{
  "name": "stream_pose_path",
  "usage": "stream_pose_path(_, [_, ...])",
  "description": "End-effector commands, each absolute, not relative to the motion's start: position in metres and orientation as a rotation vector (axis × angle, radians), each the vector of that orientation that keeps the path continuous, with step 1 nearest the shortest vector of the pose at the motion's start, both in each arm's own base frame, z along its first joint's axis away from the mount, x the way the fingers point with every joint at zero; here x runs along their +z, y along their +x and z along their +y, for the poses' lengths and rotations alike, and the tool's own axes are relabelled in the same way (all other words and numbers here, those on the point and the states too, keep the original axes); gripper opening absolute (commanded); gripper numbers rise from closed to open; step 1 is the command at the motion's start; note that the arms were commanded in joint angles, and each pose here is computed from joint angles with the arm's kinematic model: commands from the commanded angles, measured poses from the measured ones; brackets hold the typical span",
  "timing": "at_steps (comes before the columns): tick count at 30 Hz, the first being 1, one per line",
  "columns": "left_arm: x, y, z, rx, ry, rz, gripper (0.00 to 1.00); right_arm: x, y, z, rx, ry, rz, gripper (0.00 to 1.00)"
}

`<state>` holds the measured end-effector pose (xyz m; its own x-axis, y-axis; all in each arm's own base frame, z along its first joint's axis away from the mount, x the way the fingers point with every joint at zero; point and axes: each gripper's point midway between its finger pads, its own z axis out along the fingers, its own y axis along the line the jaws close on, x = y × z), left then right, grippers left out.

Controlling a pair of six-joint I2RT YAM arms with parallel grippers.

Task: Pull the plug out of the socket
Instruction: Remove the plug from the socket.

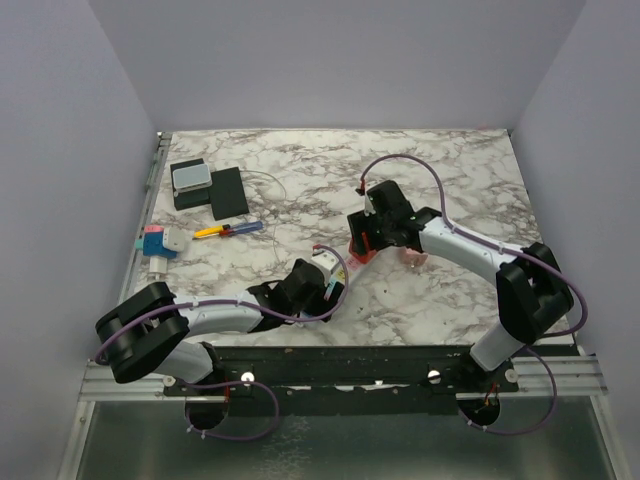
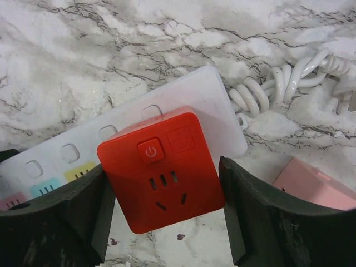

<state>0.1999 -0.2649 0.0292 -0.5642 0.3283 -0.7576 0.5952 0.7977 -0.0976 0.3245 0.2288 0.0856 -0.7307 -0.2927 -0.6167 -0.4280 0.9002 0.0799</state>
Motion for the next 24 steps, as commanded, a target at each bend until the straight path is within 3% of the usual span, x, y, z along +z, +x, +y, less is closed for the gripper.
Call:
stream_pose_path(1, [0.004, 0.199, -0.230, -0.293, 0.548, 2.343, 0.00, 0.100, 0.360, 0.215, 0.289, -0.300, 2.377, 0.01])
stream_pose_path(14, [0.003, 0.199, -0.230, -0.292, 0.550, 2.349, 0.00, 0.079, 0.373, 0.208, 0.402, -0.277, 2.438, 0.01])
stream_pose_path(24, [0.000, 0.201, -0.230, -0.278, 0.551, 2.362, 0.00, 0.092, 0.372, 0.200, 0.312, -0.275, 2.375, 0.01])
